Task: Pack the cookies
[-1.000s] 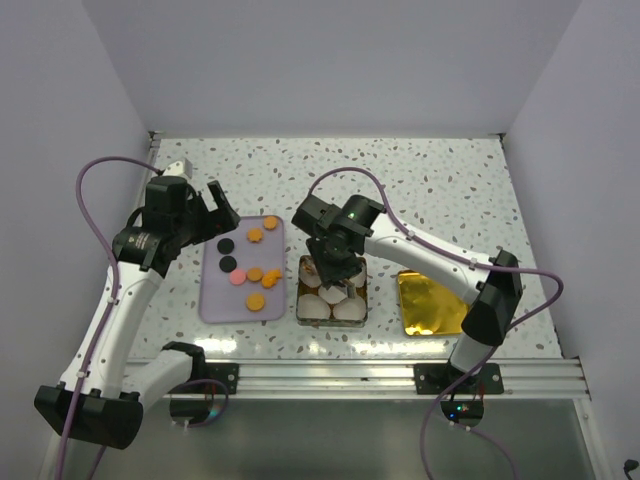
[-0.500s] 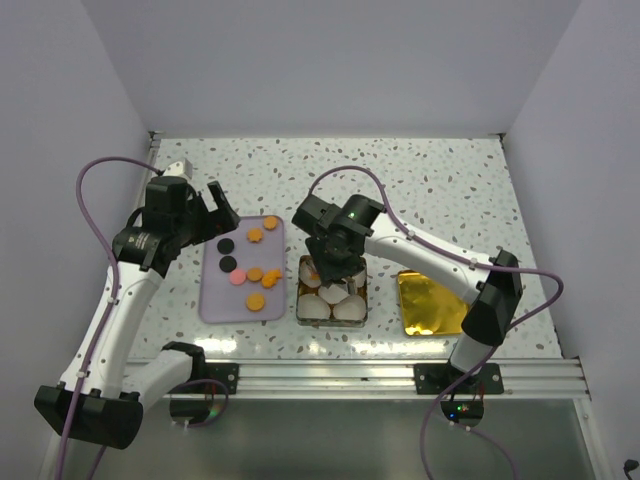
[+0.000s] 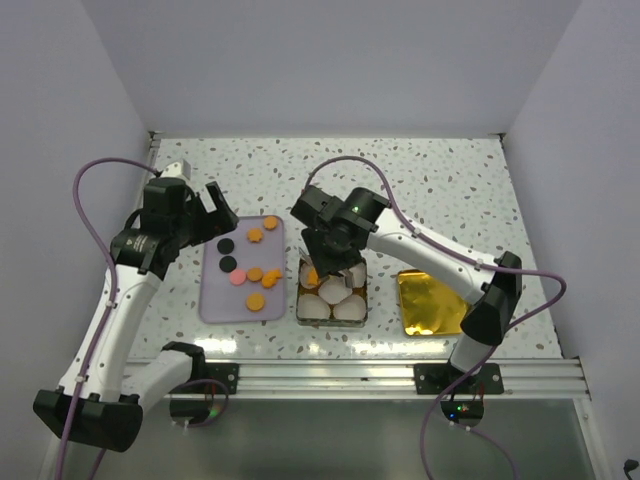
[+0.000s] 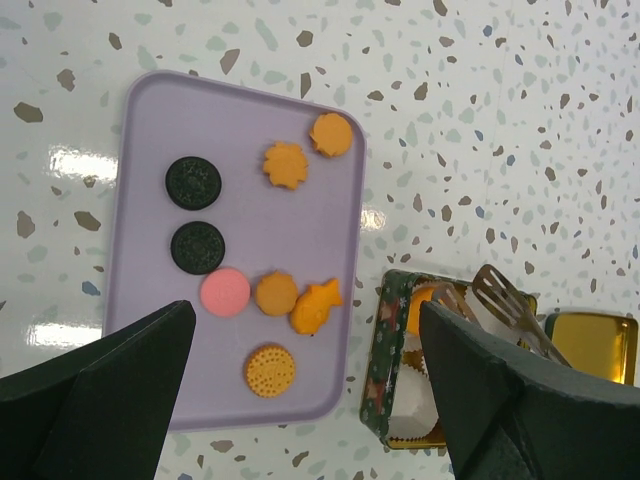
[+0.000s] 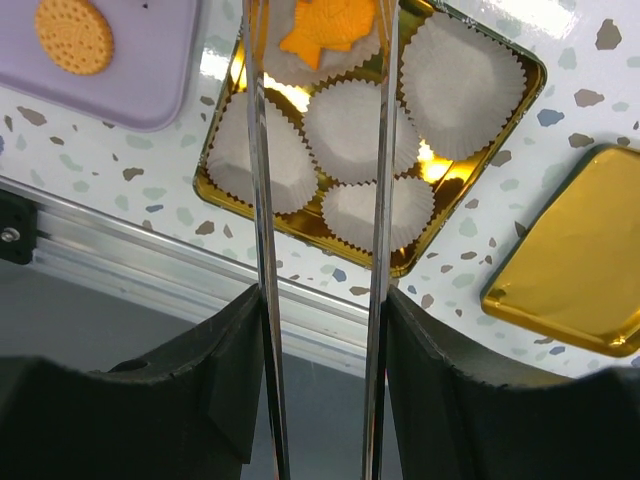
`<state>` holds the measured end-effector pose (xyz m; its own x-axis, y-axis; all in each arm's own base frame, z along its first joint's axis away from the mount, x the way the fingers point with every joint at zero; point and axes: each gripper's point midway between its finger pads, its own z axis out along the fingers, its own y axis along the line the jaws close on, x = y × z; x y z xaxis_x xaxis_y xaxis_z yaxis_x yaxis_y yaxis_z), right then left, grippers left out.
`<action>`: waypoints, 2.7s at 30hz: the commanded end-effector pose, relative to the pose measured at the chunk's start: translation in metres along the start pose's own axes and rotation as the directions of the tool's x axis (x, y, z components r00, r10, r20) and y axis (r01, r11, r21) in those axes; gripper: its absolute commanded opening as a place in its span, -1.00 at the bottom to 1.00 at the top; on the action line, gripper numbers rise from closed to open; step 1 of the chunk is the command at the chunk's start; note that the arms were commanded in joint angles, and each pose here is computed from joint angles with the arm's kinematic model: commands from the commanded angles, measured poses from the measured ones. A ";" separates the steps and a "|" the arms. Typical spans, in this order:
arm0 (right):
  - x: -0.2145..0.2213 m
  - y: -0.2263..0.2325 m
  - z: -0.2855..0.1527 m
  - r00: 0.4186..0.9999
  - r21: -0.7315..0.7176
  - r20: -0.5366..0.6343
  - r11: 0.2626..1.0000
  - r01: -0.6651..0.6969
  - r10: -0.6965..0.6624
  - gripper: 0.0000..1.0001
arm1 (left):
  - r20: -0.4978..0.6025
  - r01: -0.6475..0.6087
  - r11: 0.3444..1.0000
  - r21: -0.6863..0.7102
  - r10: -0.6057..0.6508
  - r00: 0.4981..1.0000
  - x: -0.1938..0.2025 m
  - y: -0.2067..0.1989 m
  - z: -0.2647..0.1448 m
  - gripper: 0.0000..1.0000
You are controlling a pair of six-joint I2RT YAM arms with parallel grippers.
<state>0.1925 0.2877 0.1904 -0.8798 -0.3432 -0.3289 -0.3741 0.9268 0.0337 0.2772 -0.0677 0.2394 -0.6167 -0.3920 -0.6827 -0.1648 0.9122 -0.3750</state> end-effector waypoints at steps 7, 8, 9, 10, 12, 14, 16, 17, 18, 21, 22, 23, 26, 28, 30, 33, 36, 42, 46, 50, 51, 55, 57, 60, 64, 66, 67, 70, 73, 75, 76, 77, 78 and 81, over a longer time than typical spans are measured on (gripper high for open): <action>-0.028 0.021 -0.027 0.997 -0.091 0.072 0.996 0.022 -0.015 0.00 | 0.059 -0.010 1.000 -0.007 0.010 0.998 -0.012 0.000 -0.021 1.00; -0.028 0.026 -0.026 0.998 -0.104 0.061 0.994 0.026 -0.019 0.00 | 0.063 -0.008 1.000 -0.013 0.009 0.998 -0.013 0.001 -0.023 1.00; -0.030 0.030 -0.028 0.998 -0.118 0.066 0.993 0.030 -0.022 0.00 | 0.064 -0.008 1.000 -0.017 0.009 0.998 -0.013 0.002 -0.023 1.00; -0.031 0.032 -0.027 0.997 -0.123 0.065 0.992 0.040 -0.033 0.00 | 0.058 -0.010 1.000 -0.025 0.011 0.998 -0.011 0.004 -0.024 1.00; -0.032 0.041 -0.025 0.998 -0.144 0.057 0.988 0.049 -0.041 0.01 | 0.069 -0.012 0.999 -0.036 0.014 0.998 -0.012 0.007 -0.027 1.00; -0.033 0.048 -0.024 0.997 -0.165 0.053 0.984 0.064 -0.056 0.01 | 0.074 -0.014 0.999 -0.049 0.018 0.997 -0.011 0.010 -0.031 1.00; -0.032 0.061 -0.020 0.996 -0.193 0.041 0.977 0.088 -0.082 0.01 | 0.074 -0.014 0.998 -0.058 0.018 0.997 -0.010 0.013 -0.033 1.00; -0.032 0.065 -0.017 0.995 -0.197 0.037 0.975 0.100 -0.095 0.02 | 0.076 -0.015 0.998 -0.064 0.020 0.997 -0.009 0.014 -0.034 1.00; -0.033 0.072 -0.014 0.994 -0.204 0.033 0.973 0.109 -0.104 0.02 | 0.077 -0.015 0.998 -0.067 0.020 0.997 -0.009 0.015 -0.034 1.00; -0.035 0.084 -0.009 0.990 -0.215 0.031 0.966 0.141 -0.138 0.03 | 0.081 -0.016 0.997 -0.077 0.022 0.996 -0.008 0.018 -0.038 1.00; -0.034 0.088 0.001 0.989 -0.211 0.012 0.966 0.148 -0.149 0.04 | 0.080 -0.017 0.996 -0.083 0.024 0.996 -0.008 0.019 -0.041 1.00; -0.035 0.091 0.003 0.988 -0.212 0.015 0.965 0.151 -0.152 0.05 | 0.080 -0.017 0.996 -0.086 0.024 0.996 -0.007 0.020 -0.042 1.00; -0.041 0.099 0.015 0.986 -0.210 0.012 0.964 0.163 -0.165 0.08 | 0.086 -0.021 0.995 -0.097 0.029 0.996 -0.007 0.023 -0.047 1.00; -0.041 0.107 0.023 0.983 -0.230 -0.009 0.957 0.174 -0.181 0.08 | 0.086 -0.021 0.994 -0.107 0.030 0.996 -0.006 0.026 -0.051 1.00; -0.043 0.112 0.024 0.981 -0.239 -0.008 0.953 0.184 -0.192 0.09 | 0.087 -0.025 0.993 -0.117 0.035 0.996 -0.005 0.028 -0.053 1.00; -0.043 0.118 0.033 0.977 -0.244 -0.020 0.949 0.201 -0.213 0.09 | 0.099 -0.032 0.990 -0.140 0.046 0.994 -0.007 0.033 -0.059 1.00; -0.043 0.121 0.043 0.973 -0.237 -0.031 0.948 0.215 -0.228 0.10 | 0.100 -0.039 0.986 -0.165 0.056 0.993 -0.007 0.038 -0.065 1.00; -0.039 0.115 0.055 0.969 -0.196 -0.059 0.955 0.223 -0.239 0.10 | 0.114 -0.050 0.979 -0.197 0.073 0.991 -0.008 0.046 -0.074 1.00; -0.036 0.111 0.060 0.966 -0.178 -0.074 0.957 0.231 -0.247 0.10 | 0.124 -0.058 0.974 -0.220 0.087 0.988 -0.008 0.051 -0.079 1.00; -0.032 0.110 0.064 0.962 -0.174 -0.088 0.955 0.242 -0.260 0.09 | 0.125 -0.065 0.970 -0.234 0.096 0.987 -0.008 0.054 -0.081 1.00; -0.031 0.111 0.064 0.960 -0.176 -0.090 0.953 0.246 -0.264 0.09 | 0.126 -0.066 0.970 -0.233 0.098 0.987 -0.008 0.054 -0.081 1.00; -0.028 0.116 0.067 0.956 -0.179 -0.097 0.950 0.257 -0.277 0.07 | 0.124 -0.070 0.969 -0.237 0.101 0.987 -0.008 0.055 -0.081 1.00; -0.025 0.118 0.070 0.954 -0.175 -0.107 0.950 0.260 -0.281 0.06 | 0.125 -0.068 0.969 -0.239 0.100 0.987 -0.009 0.055 -0.080 1.00; -0.023 0.119 0.072 0.953 -0.167 -0.111 0.950 0.263 -0.283 0.01 | 0.128 -0.068 0.969 -0.237 0.101 0.987 -0.010 0.055 -0.080 1.00; -0.025 0.119 0.068 0.958 -0.165 -0.097 0.953 0.252 -0.270 -0.10 | 0.128 -0.070 0.970 -0.232 0.102 0.987 -0.010 0.054 -0.080 1.00; -0.030 0.116 0.064 0.961 -0.150 -0.081 0.957 0.250 -0.264 -0.10 | 0.126 -0.071 0.971 -0.230 0.102 0.987 -0.010 0.053 -0.079 1.00; -0.030 0.116 0.061 0.962 -0.148 -0.077 0.957 0.250 -0.263 -0.10 | 0.124 -0.071 0.971 -0.229 0.102 0.987 -0.009 0.053 -0.079 1.00; -0.037 0.115 0.053 0.965 -0.138 -0.051 0.959 0.247 -0.256 -0.10 | 0.125 -0.071 0.973 -0.219 0.100 0.987 -0.010 0.051 -0.078 1.00; -0.047 0.115 0.040 0.970 -0.140 -0.010 0.961 0.239 -0.243 -0.10 | 0.129 -0.069 0.975 -0.212 0.098 0.987 -0.011 0.049 -0.077 1.00; -0.052 0.112 0.033 0.974 -0.141 0.007 0.964 0.225 -0.226 -0.10 | 0.128 -0.068 0.974 -0.214 0.097 0.987 -0.012 0.049 -0.076 1.00; -0.055 0.110 0.026 0.976 -0.141 0.023 0.965 0.220 -0.219 -0.10 | 0.126 -0.067 0.975 -0.212 0.095 0.987 -0.011 0.049 -0.075 1.00; -0.056 0.108 0.023 0.977 -0.141 0.031 0.967 0.213 -0.211 -0.11 | 0.127 -0.064 0.975 -0.211 0.092 0.988 -0.011 0.048 -0.075 1.00; -0.059 0.104 0.019 0.979 -0.138 0.040 0.969 0.203 -0.199 -0.12 | 0.125 -0.061 0.975 -0.214 0.090 0.988 -0.011 0.049 -0.074 1.00; -0.066 0.088 0.004 0.984 -0.124 0.069 0.978 0.170 -0.162 -0.12 | 0.131 -0.043 0.975 -0.219 0.072 0.989 -0.012 0.049 -0.071 1.00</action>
<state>0.2122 0.4219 0.1613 -0.7755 -0.5394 -0.3282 -0.5950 0.7982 0.0941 0.2149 -0.0082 0.2597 -0.5635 -0.3236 -0.7601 -0.3079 0.9361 -0.1703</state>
